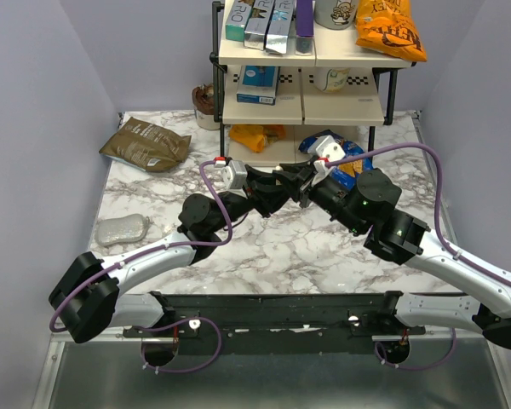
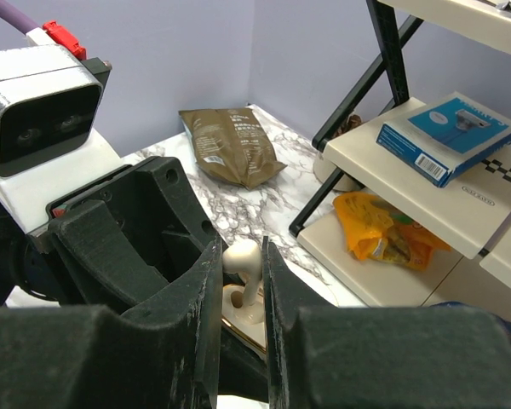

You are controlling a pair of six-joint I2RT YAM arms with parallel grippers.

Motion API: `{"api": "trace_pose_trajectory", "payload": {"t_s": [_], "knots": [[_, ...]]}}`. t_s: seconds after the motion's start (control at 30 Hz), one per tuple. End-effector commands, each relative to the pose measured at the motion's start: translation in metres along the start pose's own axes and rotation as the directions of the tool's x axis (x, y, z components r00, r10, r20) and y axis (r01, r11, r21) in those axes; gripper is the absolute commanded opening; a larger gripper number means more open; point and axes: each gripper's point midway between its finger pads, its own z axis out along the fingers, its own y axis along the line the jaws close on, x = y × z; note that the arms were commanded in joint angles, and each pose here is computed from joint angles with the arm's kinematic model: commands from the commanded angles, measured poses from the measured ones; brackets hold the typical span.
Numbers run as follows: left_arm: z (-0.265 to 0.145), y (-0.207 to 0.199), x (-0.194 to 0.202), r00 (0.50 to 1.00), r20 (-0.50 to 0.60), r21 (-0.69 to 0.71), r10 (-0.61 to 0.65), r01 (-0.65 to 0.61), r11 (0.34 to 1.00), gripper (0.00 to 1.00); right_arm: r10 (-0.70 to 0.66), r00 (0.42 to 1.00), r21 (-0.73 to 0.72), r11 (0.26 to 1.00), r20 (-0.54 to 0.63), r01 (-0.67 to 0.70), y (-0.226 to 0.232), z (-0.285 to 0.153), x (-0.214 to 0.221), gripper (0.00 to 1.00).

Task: Insert the wireless bluetooth earbuds into the charging case
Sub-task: Place the earbud in the charging case.

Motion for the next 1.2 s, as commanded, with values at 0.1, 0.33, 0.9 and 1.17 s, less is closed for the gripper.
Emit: {"api": "trace_pose_trajectory", "payload": {"t_s": [0.1, 0.33, 0.9, 1.17], "knots": [[0.008, -0.01, -0.032, 0.995, 0.096, 0.045, 0.029, -0.034, 0.998, 0.0, -0.009, 0.998, -0.058, 0.998, -0.064, 0.005, 0.013, 0.002, 0.017, 0.01], [0.007, -0.01, -0.033, 0.995, 0.097, 0.04, 0.034, -0.038, 0.998, 0.0, -0.008, 0.998, -0.039, 0.999, -0.06, 0.005, 0.009, -0.001, 0.015, 0.32], [0.005, -0.008, -0.029, 0.996, 0.09, 0.035, 0.028, -0.031, 0.999, 0.0, 0.017, 0.999, 0.027, 1.0, -0.038, -0.016, -0.003, -0.002, 0.002, 0.47], [0.001, -0.006, -0.026, 0.996, 0.087, 0.018, 0.033, -0.035, 0.999, 0.0, 0.048, 0.999, 0.06, 0.997, 0.019, -0.049, -0.013, -0.011, -0.03, 0.5]]}}
